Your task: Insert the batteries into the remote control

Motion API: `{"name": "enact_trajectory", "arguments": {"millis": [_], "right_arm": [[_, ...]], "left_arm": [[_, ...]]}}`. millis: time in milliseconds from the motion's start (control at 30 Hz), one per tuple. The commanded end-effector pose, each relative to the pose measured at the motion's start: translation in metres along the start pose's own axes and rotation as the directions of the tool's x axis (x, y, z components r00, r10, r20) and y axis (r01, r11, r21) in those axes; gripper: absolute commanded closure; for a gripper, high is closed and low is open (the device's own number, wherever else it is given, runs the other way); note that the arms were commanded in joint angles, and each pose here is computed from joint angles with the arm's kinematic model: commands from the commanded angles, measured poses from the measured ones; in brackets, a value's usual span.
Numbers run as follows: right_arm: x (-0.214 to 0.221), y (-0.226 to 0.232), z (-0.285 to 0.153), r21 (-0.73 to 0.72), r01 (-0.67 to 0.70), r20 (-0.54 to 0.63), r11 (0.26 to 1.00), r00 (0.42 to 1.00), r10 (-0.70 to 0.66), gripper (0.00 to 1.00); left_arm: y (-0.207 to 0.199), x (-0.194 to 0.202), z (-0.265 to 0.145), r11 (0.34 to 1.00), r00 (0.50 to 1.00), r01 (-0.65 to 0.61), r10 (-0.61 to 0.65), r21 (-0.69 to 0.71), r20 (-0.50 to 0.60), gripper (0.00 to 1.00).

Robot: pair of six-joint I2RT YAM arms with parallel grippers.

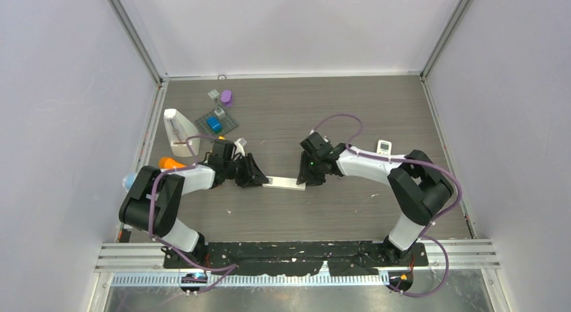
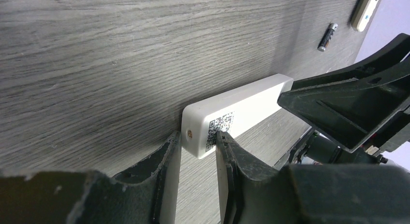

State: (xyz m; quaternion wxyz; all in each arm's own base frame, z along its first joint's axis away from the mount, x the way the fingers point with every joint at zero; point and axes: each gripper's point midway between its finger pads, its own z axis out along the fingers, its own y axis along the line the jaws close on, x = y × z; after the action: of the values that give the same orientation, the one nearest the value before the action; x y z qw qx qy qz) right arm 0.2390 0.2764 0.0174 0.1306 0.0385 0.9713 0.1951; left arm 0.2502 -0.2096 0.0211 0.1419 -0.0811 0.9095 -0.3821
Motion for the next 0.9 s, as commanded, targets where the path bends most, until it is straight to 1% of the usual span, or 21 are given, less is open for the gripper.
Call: {"name": "enact_trajectory", "arguments": {"millis": [0,67,167,200,233,267,300,333,367,400,433,467,533,567,600,667,700,733,767,800,867], "right_arm": [[0.073,-0.025,0.053,0.172,0.045,-0.128,0.984,0.991,-0.023,0.6],[0.069,-0.022,0.048,0.174,0.045,-0.11,0.984,0.994,-0.026,0.55],[0.048,-0.015,0.03,0.187,0.071,-0.035,0.98,0.997,-0.066,0.41],[0.043,-0.013,0.025,0.188,0.078,-0.019,0.979,0.997,-0.076,0.38],[0.033,-0.008,0.014,0.182,0.103,0.014,0.978,0.994,-0.107,0.32],[0.028,-0.005,0.009,0.177,0.114,0.032,0.978,0.992,-0.122,0.3],[0.017,0.002,-0.004,0.165,0.135,0.077,0.977,0.986,-0.149,0.24],[0.012,0.005,-0.01,0.16,0.148,0.097,0.976,0.982,-0.165,0.22],[0.0,0.012,-0.026,0.152,0.173,0.144,0.973,0.97,-0.194,0.16],[-0.008,0.011,-0.032,0.168,0.179,0.174,0.969,0.963,-0.208,0.11],[-0.015,0.017,-0.043,0.158,0.202,0.202,0.967,0.952,-0.232,0.09],[-0.021,0.018,-0.049,0.159,0.214,0.221,0.964,0.944,-0.246,0.05],[-0.03,0.023,-0.06,0.158,0.273,0.249,0.949,0.919,-0.306,0.01],[-0.035,0.026,-0.066,0.161,0.326,0.256,0.931,0.898,-0.359,0.01],[-0.037,0.03,-0.068,0.155,0.355,0.258,0.922,0.886,-0.385,0.01],[-0.039,0.032,-0.069,0.159,0.452,0.245,0.878,0.843,-0.479,0.0],[-0.04,0.034,-0.068,0.159,0.525,0.234,0.836,0.803,-0.548,0.0],[-0.036,0.039,-0.067,0.126,0.572,0.219,0.811,0.781,-0.585,0.0],[-0.037,0.041,-0.065,0.121,0.648,0.21,0.752,0.724,-0.657,0.0],[-0.031,0.047,-0.063,0.071,0.692,0.198,0.719,0.696,-0.69,0.01],[-0.026,0.052,-0.055,0.029,0.808,0.169,0.588,0.576,-0.8,0.02]], "left_arm": [[0.023,0.042,0.012,0.996,0.996,-0.014,0.006,-0.091,-0.088,0.69],[0.021,0.038,0.009,0.995,0.998,-0.023,0.016,-0.095,-0.068,0.68],[0.015,0.026,0.005,0.993,0.998,-0.056,0.052,-0.105,-0.039,0.66],[0.01,0.02,0.004,0.992,0.997,-0.072,0.07,-0.107,-0.025,0.64],[0.009,0.017,0.001,0.989,0.997,-0.08,0.078,-0.122,-0.027,0.63],[0.004,0.011,-0.002,0.988,0.996,-0.093,0.092,-0.123,-0.016,0.61],[0.0,0.006,-0.005,0.986,0.994,-0.106,0.106,-0.125,-0.006,0.59],[-0.005,0.0,-0.008,0.984,0.993,-0.119,0.121,-0.129,0.008,0.57],[-0.011,-0.005,-0.012,0.982,0.99,-0.134,0.138,-0.129,0.023,0.55],[-0.016,-0.01,-0.016,0.98,0.988,-0.148,0.154,-0.131,0.035,0.53],[-0.022,-0.016,-0.021,0.978,0.984,-0.161,0.169,-0.132,0.05,0.51],[-0.027,-0.021,-0.027,0.975,0.981,-0.174,0.184,-0.14,0.065,0.48],[-0.035,-0.031,-0.038,0.968,0.973,-0.196,0.212,-0.157,0.094,0.44],[-0.039,-0.036,-0.044,0.963,0.967,-0.211,0.23,-0.165,0.108,0.43],[-0.043,-0.04,-0.049,0.96,0.962,-0.219,0.242,-0.174,0.124,0.41],[-0.048,-0.048,-0.061,0.956,0.955,-0.224,0.255,-0.192,0.155,0.39],[-0.05,-0.051,-0.066,0.955,0.952,-0.222,0.256,-0.197,0.168,0.38],[-0.052,-0.054,-0.071,0.955,0.949,-0.219,0.256,-0.2,0.182,0.38],[-0.054,-0.056,-0.078,0.955,0.947,-0.214,0.254,-0.204,0.196,0.38],[-0.056,-0.059,-0.084,0.955,0.943,-0.208,0.253,-0.213,0.215,0.37],[-0.056,-0.063,-0.099,0.953,0.934,-0.187,0.248,-0.241,0.258,0.36]]}}
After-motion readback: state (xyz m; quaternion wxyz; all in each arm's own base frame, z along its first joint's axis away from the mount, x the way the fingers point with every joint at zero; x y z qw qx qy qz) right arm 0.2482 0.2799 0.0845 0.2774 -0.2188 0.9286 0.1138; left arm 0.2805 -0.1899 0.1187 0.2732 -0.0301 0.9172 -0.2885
